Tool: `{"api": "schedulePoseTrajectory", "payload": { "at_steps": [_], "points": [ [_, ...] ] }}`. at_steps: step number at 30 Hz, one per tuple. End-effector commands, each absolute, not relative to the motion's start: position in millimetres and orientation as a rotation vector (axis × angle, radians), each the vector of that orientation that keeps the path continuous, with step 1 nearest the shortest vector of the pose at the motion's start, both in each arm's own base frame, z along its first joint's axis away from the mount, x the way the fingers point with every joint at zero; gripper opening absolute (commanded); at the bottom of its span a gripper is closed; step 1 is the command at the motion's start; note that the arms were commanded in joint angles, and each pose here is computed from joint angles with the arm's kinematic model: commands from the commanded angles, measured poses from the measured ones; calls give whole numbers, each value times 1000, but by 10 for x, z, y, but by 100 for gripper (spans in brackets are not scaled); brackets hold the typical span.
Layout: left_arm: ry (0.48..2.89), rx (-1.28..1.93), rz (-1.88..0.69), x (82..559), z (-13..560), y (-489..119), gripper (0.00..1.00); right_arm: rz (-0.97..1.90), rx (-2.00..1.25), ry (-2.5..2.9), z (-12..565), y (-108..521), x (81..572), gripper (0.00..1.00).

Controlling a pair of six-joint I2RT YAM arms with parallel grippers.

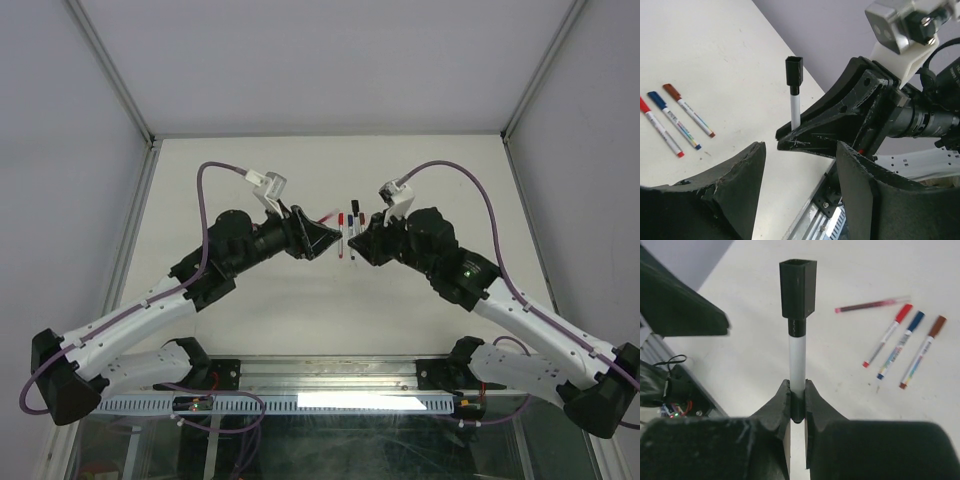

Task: Insert the pens into the pen caps
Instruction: Insert the pen cap onto the pen, then place the pen at the center of the board.

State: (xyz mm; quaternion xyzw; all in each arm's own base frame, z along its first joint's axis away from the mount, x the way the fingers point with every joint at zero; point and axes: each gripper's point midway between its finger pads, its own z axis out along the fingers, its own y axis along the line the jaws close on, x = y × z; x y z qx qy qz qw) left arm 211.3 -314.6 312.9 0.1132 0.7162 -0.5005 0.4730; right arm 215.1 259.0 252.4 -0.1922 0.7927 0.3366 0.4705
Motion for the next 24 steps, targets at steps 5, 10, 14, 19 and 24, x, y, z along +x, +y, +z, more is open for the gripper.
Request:
{"api": "schedulePoseTrajectory", "payload": {
  "at_steps": [5,10,14,19,24],
  "points": [
    [1840,135,-1023,2497,2976,-2573,60,544,-203,2094,2180,2103,2391,1],
    [1928,124,-904,2668,2747,-2371,63,421,-198,2242,1909,1928,2516,1],
    [2006,140,-796,2756,2570,-2282,65,372,-222,2400,1598,1864,2670,1],
    [2038,150,-734,2731,2472,-2186,68,331,-185,2496,1279,1736,2978,3],
    [2032,152,-735,2650,2462,-2128,70,267,-222,2575,979,1722,3263,5]
  ]
}}
